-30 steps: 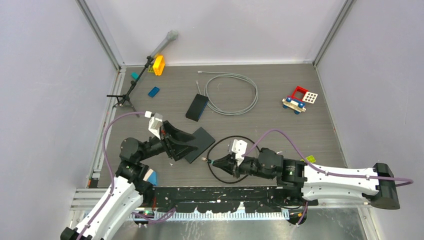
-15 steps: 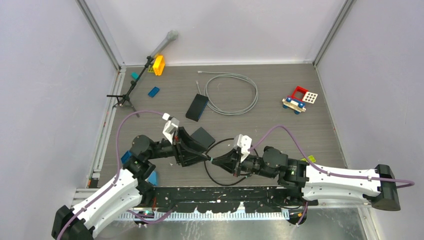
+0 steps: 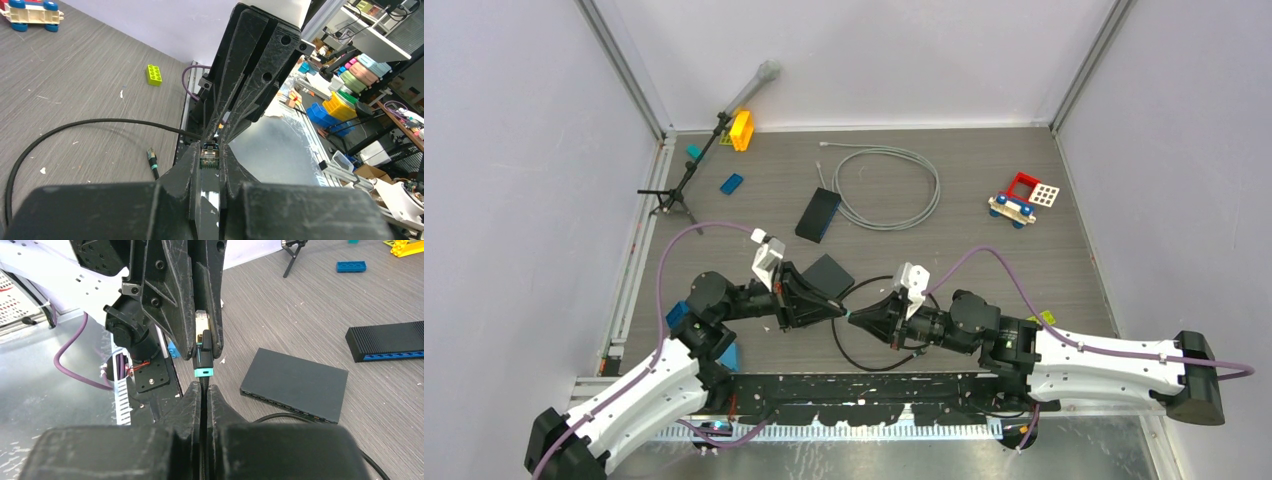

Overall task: Insert the plug into the switch port
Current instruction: Insert the connector into the switch port.

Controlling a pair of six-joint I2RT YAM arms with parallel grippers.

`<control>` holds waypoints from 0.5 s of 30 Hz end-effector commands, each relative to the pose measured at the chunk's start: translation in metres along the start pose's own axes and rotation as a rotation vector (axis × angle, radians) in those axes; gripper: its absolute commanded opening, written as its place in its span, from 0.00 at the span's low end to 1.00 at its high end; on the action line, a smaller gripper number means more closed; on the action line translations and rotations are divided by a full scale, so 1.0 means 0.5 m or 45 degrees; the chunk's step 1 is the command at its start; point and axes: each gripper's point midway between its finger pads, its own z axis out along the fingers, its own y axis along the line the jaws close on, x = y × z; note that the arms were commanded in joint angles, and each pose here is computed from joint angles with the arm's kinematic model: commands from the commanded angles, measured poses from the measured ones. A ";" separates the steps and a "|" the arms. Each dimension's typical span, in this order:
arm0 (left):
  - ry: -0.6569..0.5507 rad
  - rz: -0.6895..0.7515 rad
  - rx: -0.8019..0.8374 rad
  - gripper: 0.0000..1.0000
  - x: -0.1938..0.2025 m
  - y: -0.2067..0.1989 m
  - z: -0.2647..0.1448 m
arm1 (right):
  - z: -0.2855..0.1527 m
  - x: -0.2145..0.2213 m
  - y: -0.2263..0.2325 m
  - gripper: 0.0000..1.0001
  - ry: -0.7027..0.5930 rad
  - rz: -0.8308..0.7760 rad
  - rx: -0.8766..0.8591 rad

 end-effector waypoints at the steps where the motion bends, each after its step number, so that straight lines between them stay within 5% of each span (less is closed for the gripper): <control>1: -0.069 0.080 -0.002 0.00 -0.042 -0.014 0.003 | 0.006 -0.035 0.013 0.14 -0.115 0.015 -0.047; 5: -0.066 0.078 0.001 0.00 -0.040 -0.015 0.002 | 0.015 -0.044 0.015 0.39 -0.178 0.030 -0.058; 15: -0.054 0.086 0.019 0.00 -0.036 -0.020 0.001 | 0.027 -0.058 0.011 0.35 -0.270 0.070 -0.070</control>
